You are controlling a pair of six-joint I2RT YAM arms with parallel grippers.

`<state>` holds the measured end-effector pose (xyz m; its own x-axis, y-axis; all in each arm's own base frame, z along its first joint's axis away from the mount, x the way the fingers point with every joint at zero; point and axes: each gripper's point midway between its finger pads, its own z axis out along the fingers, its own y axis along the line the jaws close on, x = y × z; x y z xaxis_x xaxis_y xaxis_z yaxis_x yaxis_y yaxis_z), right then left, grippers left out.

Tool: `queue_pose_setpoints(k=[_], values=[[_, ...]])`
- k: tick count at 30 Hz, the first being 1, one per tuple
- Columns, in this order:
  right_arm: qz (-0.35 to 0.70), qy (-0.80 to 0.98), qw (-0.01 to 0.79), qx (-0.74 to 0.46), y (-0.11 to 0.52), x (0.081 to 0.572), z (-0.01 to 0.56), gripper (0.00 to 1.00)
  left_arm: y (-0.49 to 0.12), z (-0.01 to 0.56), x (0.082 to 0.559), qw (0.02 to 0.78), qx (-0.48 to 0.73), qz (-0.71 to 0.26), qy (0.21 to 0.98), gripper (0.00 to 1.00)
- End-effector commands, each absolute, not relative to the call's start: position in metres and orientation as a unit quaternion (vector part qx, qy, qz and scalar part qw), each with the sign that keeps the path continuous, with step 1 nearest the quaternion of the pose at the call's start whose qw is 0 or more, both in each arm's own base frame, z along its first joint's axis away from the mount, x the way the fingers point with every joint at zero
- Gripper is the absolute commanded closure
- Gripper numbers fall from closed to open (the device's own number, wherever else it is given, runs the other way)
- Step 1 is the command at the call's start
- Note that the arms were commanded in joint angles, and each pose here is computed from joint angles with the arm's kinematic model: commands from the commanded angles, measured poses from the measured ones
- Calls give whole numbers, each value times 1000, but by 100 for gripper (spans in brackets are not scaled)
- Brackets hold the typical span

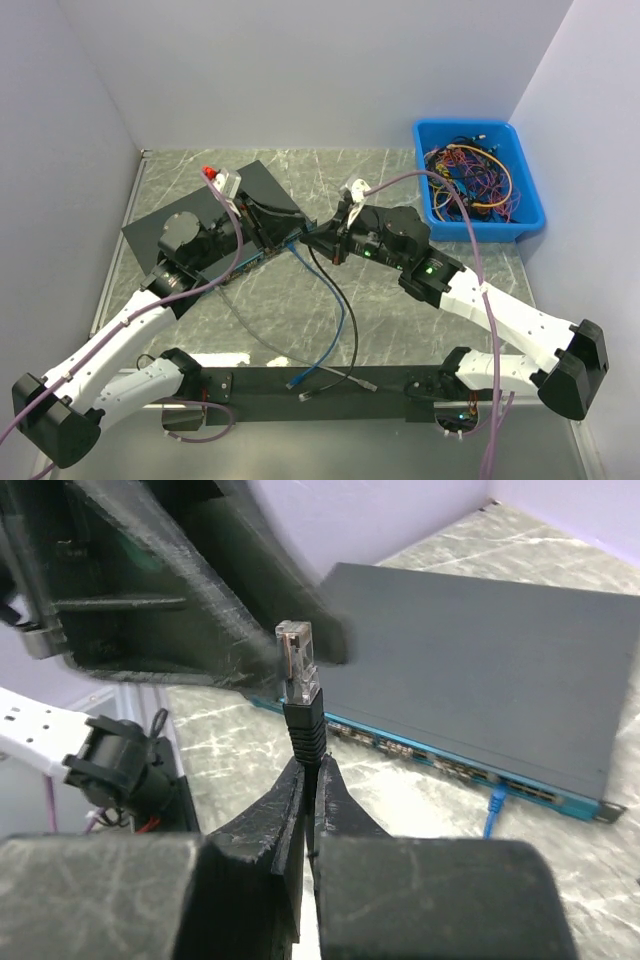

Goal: Insert the plug into the switch port

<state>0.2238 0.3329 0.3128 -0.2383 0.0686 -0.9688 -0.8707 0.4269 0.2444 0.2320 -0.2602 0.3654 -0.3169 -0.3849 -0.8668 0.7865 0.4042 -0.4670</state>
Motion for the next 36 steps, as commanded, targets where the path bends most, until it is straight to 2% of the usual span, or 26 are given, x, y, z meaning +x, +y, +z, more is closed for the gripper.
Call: queue_pose_setpoints(k=[1,2,3,5,7,11,18,22,36], values=[[485,610,542,-315,335,209,333,100,-257,390,224,589,172,-531,585,57],[498,611,532,-311,333,210,331,100,-255,392,223,596,174,-530,578,45],[511,601,528,-315,334,207,334,100,-255,387,223,596,173,-530,578,41],[541,595,490,-336,338,192,325,100,-251,393,218,611,176,-532,559,34],[558,586,471,-352,340,183,321,100,-249,391,214,616,177,-534,551,32],[601,568,435,-355,340,166,322,100,-240,408,191,641,194,-551,498,35],[674,520,385,-356,349,155,327,100,-243,408,171,627,232,-573,474,46],[690,516,367,-350,354,156,325,100,-248,408,154,610,274,-587,456,48],[680,512,385,-356,351,155,337,100,-261,391,171,582,284,-574,501,57]])
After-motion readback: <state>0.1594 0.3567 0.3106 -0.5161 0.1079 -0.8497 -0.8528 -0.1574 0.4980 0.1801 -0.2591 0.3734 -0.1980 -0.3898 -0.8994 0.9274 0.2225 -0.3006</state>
